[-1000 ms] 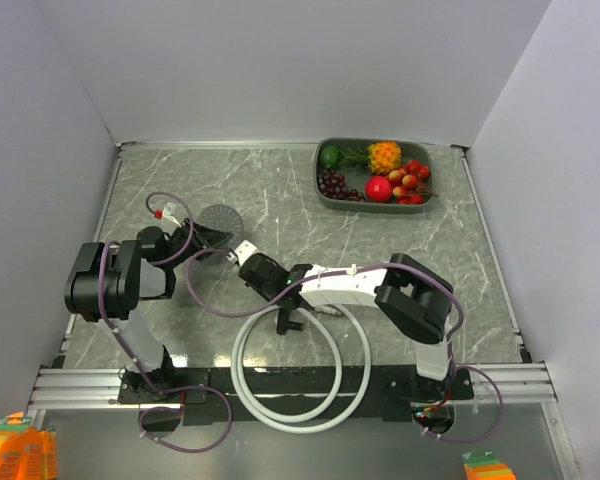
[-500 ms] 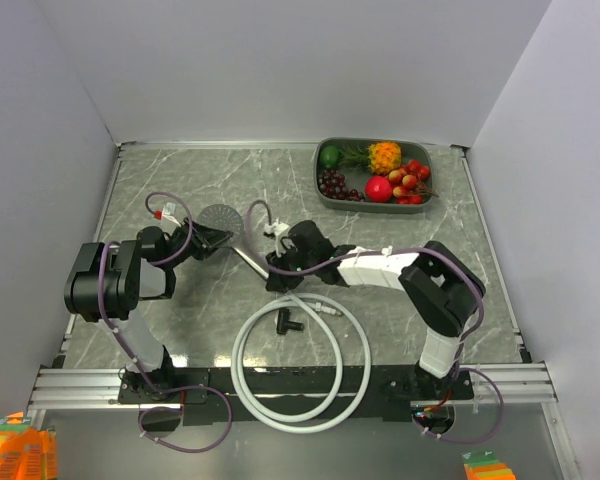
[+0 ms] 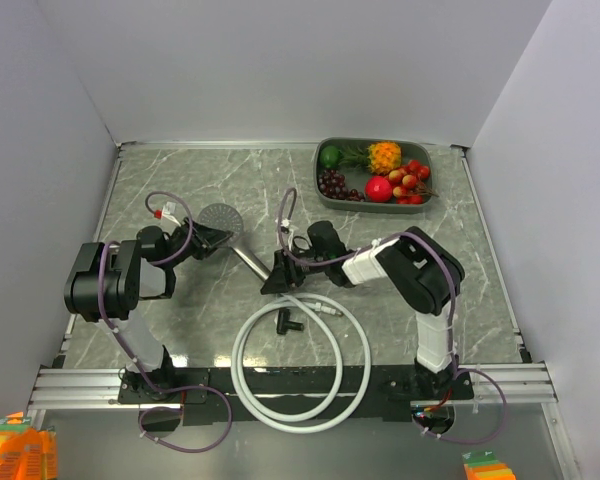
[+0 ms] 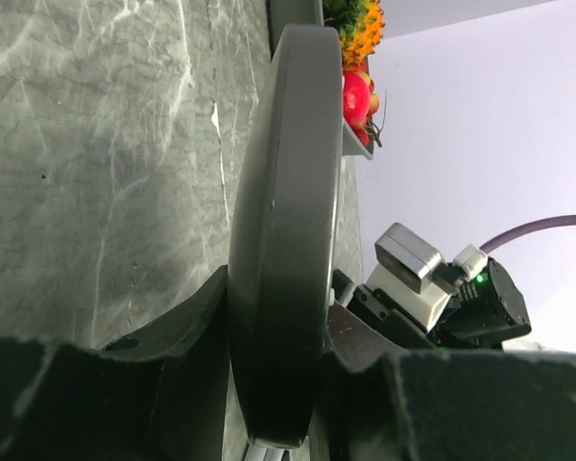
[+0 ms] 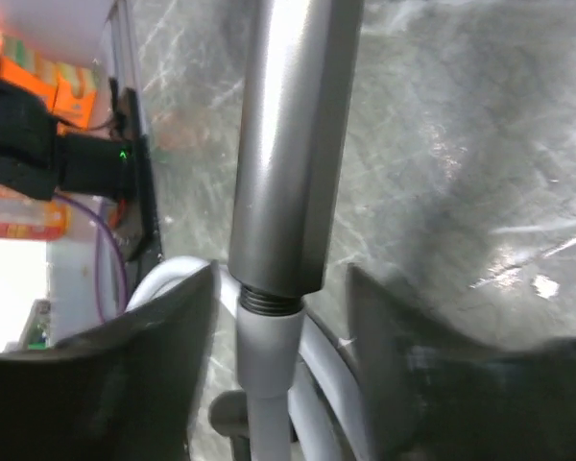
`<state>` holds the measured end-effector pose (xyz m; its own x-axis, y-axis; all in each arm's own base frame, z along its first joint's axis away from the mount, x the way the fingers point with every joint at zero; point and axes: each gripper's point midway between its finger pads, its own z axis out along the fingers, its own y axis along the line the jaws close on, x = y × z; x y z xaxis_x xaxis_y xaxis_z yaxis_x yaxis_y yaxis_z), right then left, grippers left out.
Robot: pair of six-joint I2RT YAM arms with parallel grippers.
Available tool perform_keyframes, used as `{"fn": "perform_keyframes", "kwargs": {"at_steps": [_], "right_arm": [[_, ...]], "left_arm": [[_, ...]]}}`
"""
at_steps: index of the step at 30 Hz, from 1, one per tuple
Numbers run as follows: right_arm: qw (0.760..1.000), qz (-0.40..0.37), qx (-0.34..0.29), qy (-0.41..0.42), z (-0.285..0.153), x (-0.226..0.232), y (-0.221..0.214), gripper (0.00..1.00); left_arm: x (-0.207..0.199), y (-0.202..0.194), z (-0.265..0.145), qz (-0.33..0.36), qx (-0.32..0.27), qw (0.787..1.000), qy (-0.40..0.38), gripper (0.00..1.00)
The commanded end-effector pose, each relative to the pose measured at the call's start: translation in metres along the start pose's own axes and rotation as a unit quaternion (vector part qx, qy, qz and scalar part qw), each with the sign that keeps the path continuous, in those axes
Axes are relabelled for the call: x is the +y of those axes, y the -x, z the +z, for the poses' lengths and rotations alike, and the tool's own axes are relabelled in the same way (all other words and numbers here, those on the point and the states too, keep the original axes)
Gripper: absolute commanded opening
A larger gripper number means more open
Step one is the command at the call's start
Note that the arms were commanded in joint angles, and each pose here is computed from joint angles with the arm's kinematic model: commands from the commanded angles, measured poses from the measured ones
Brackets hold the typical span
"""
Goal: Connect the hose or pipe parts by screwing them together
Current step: Install the bathroom fixture on the pipeline.
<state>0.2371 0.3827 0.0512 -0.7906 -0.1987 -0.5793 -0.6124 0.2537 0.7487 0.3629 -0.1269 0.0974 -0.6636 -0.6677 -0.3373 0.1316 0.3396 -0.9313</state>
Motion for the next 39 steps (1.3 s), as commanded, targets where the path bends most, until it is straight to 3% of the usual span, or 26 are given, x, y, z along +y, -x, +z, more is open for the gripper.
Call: {"fn": "perform_keyframes", "kwargs": {"at_steps": [1,2,5,9,10,13,19,23,32,36,39], "right_arm": [[0.994,-0.090,-0.002,-0.059,-0.015,-0.002,0.031,0.91],[0.992,-0.100,0.005,-0.078,-0.018,-0.004,0.032,0.99],[0.978,-0.140,0.013,-0.155,-0.039,-0.011,0.042,1.00],[0.935,-0.220,0.029,-0.277,-0.063,-0.006,0.058,1.00],[0.911,-0.248,0.026,-0.329,-0.073,-0.011,0.068,1.00],[0.879,-0.298,0.048,-0.370,-0.076,0.004,0.062,1.00],[0.845,-0.350,0.091,-0.393,-0.057,0.025,0.038,0.96],[0.820,-0.358,0.121,-0.430,-0.050,0.014,0.030,0.91],[0.825,-0.352,0.124,-0.425,-0.020,-0.005,0.023,0.70],[0.823,-0.352,0.118,-0.430,-0.015,-0.009,0.026,0.47],[0.827,-0.353,0.104,-0.425,-0.012,-0.006,0.032,0.42]], "left_arm": [[-0.029,0.003,0.002,0.043,0.009,0.998,-0.050,0.01],[-0.029,0.004,0.002,0.044,0.008,0.998,-0.050,0.01],[-0.030,0.004,0.002,0.042,0.008,0.998,-0.051,0.01],[-0.030,0.004,0.001,0.045,0.008,0.998,-0.051,0.01],[-0.030,0.004,0.001,0.044,0.009,0.998,-0.050,0.01],[-0.031,0.004,0.002,0.043,0.009,0.998,-0.053,0.01],[-0.030,0.003,0.002,0.041,0.011,0.998,-0.051,0.01],[-0.029,0.003,0.002,0.040,0.010,0.998,-0.051,0.01],[-0.030,0.003,0.001,0.040,0.012,0.998,-0.052,0.01],[-0.031,0.003,0.001,0.040,0.012,0.998,-0.054,0.01],[-0.032,0.004,0.001,0.041,0.012,0.998,-0.055,0.01]]}}
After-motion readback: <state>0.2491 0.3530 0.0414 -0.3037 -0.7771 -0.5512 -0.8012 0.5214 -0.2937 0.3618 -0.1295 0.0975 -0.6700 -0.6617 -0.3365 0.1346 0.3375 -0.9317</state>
